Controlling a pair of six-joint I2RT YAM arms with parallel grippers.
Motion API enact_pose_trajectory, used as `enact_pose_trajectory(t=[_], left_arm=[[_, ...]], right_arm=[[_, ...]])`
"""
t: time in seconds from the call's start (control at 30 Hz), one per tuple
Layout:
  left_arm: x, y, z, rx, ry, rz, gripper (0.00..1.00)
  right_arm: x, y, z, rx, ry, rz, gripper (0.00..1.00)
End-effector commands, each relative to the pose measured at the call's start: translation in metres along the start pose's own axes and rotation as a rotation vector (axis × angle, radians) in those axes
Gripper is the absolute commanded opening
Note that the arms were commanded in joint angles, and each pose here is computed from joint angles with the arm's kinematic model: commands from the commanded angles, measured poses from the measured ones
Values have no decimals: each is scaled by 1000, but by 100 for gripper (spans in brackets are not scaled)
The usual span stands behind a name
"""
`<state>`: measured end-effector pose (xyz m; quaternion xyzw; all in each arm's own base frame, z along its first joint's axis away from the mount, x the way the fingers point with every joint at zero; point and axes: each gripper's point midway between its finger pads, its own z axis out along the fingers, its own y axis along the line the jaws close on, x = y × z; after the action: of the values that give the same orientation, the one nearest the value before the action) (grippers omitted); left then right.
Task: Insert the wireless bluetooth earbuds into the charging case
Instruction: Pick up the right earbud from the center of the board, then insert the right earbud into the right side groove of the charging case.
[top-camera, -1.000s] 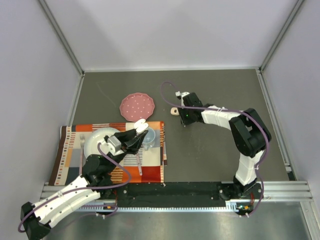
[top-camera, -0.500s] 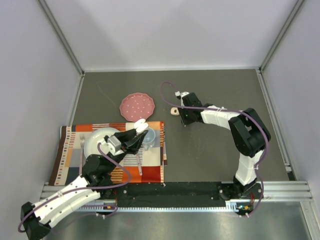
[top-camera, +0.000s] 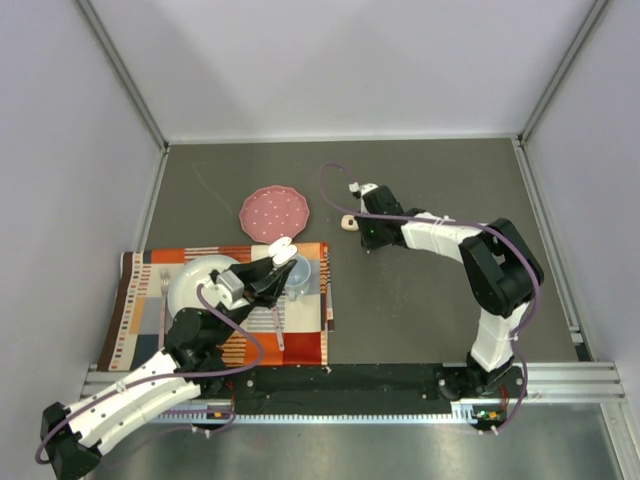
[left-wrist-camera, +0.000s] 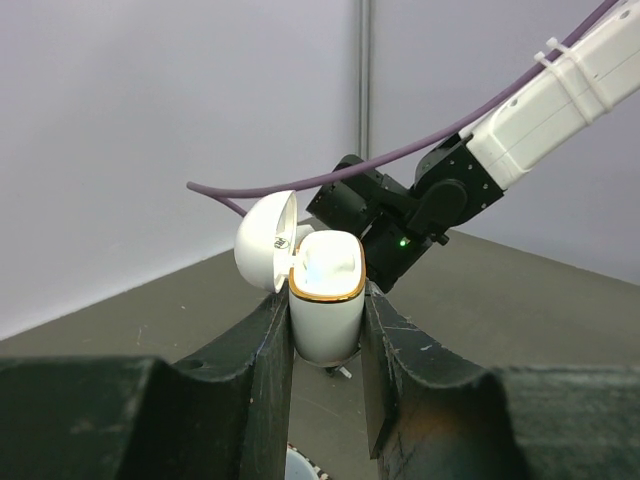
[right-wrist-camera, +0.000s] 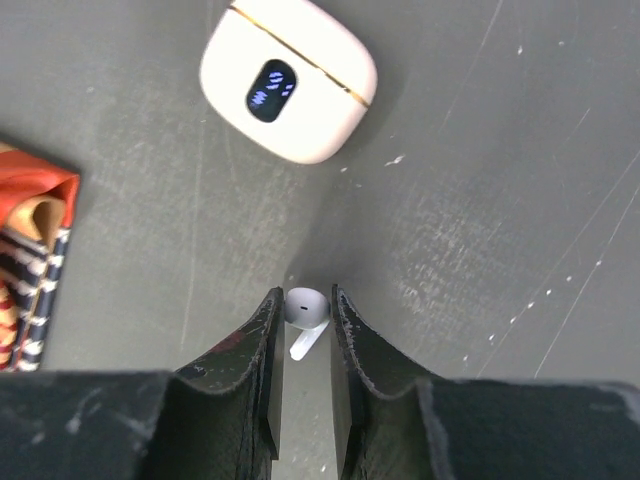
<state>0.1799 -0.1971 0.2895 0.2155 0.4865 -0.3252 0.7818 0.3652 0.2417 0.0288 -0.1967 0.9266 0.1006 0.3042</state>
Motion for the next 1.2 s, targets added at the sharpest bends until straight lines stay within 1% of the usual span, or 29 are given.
enact_pose_trajectory(t=[0.0,0.03,0.07,0.13,0.17,0.2,0.23,0.27,0.3,0.33,0.37,0.4,0.5,0.53,0.63,0.83,0.87,0.9,0.93,1.07,1.17], left_arm=[[-16,1,3,-8,-56,0,0],[-16,2,3,-13,-57,1,0],[-16,2,4,-13,-57,2,0],[-17,3,4,-18,-59,4,0],[-17,3,4,-16,-59,3,0],[-18,4,4,-19,-58,4,0],[-18,4,4,-21,-60,2,0],[-18,4,4,-21,-58,1,0],[-18,4,4,-21,-60,-2,0],[-18,3,5,-21,-60,-2,0],[-18,4,5,-24,-60,-3,0],[-19,4,5,-22,-61,-5,0],[-19,3,7,-21,-60,-10,0],[-20,3,8,-21,-63,-14,0],[-17,2,10,-17,-51,-18,0],[-14,-2,13,1,-37,-29,0],[-12,-3,14,4,-31,-32,0],[-13,-3,14,6,-32,-34,0],[-12,-4,14,10,-31,-36,0],[-12,-7,15,26,-28,-42,0],[-8,-9,15,36,-19,-42,0]], right_arm=[[-44,22,-41,-29,-172,-10,8],[-40,22,-44,-25,-181,-9,7],[-56,26,-60,-38,-255,-8,6],[-54,30,-72,-36,-299,-14,4],[-62,33,-80,-40,-348,-14,4],[-72,37,-100,-40,-411,-17,4],[-62,37,-103,-39,-408,-22,3],[-70,41,-113,-50,-461,-21,2],[-84,43,-137,-58,-553,-7,2],[-78,50,-142,-68,-572,-21,0],[-81,52,-153,-75,-612,-21,0],[-86,53,-172,-81,-688,-11,0],[-91,68,-205,-126,-814,-18,0],[-93,76,-227,-156,-873,-32,0],[-99,86,-258,-202,-965,-54,0],[-104,113,-306,-295,-1073,-116,0],[-104,121,-318,-325,-1108,-116,0],[-104,125,-323,-339,-1124,-115,0],[-105,128,-328,-328,-1146,-159,0],[-106,144,-344,-328,-1210,-208,0],[-102,161,-346,-341,-1227,-266,0]])
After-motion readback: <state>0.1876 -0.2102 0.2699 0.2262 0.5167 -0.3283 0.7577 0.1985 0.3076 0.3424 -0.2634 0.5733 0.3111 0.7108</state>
